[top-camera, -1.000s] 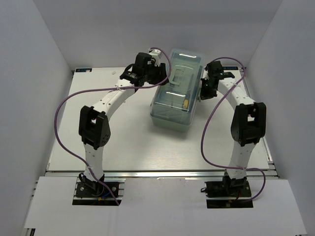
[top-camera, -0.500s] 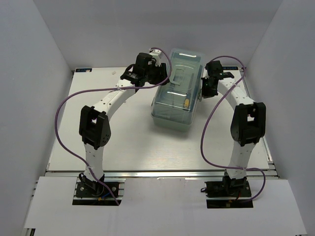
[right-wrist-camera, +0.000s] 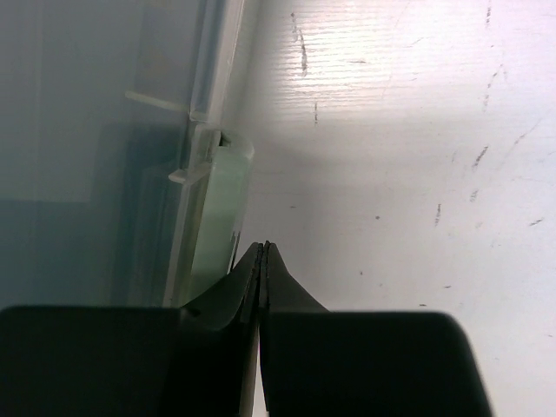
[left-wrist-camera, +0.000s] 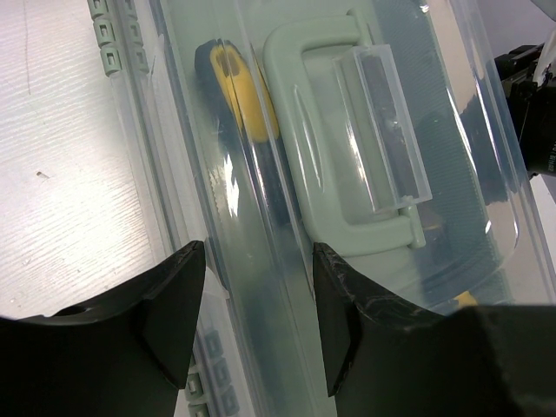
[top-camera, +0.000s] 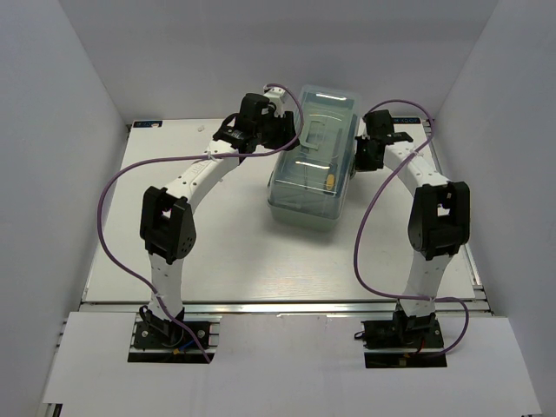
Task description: Sort the tools into containers
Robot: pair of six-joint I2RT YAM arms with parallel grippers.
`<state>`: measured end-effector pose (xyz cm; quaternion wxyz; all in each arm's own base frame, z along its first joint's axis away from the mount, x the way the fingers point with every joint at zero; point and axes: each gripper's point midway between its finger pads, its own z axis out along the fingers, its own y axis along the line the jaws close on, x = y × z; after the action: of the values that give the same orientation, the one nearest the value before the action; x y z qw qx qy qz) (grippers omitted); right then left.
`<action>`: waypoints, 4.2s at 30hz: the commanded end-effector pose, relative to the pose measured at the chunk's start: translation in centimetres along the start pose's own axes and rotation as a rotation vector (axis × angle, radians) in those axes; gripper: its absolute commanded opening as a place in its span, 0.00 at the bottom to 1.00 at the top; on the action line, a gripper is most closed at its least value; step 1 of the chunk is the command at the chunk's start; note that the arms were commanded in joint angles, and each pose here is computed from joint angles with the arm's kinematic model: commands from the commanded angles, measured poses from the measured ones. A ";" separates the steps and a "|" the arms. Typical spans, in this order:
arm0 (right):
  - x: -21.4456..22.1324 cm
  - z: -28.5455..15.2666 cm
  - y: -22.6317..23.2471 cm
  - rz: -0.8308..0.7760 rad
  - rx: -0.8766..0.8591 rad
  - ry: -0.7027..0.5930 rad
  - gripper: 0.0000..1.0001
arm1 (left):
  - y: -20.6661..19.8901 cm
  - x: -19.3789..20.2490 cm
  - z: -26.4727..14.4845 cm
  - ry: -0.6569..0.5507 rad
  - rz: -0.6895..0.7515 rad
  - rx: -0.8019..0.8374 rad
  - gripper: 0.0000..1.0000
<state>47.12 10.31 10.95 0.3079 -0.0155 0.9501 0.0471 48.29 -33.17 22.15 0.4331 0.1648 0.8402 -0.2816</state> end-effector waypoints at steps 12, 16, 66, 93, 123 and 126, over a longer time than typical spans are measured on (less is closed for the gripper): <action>-4.5 -5.7 10.6 -0.047 -0.442 -0.259 0.00 | -7.3 12.1 2.3 0.325 -0.019 0.200 0.61; -3.8 -4.8 8.7 0.029 -0.462 -0.215 0.00 | -7.3 12.0 2.3 0.322 -0.016 0.201 0.61; -3.0 -4.5 4.5 0.075 -1.050 -0.234 0.00 | -7.6 10.6 2.5 0.320 -0.030 0.184 0.61; -5.2 -6.5 5.9 -0.341 -0.621 -0.341 0.00 | -7.6 11.0 2.9 0.325 -0.032 0.198 0.61; -5.9 -10.6 7.7 -0.309 -0.783 -0.433 0.00 | -7.5 11.4 2.1 0.322 -0.031 0.189 0.60; -6.5 -12.2 8.3 -0.277 -0.869 -0.459 0.00 | -7.3 11.4 2.2 0.321 -0.033 0.183 0.60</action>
<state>47.36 11.07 17.98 0.4433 -0.1897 0.8376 0.2567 48.16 -35.24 22.06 0.4368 0.1598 0.8362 -0.2906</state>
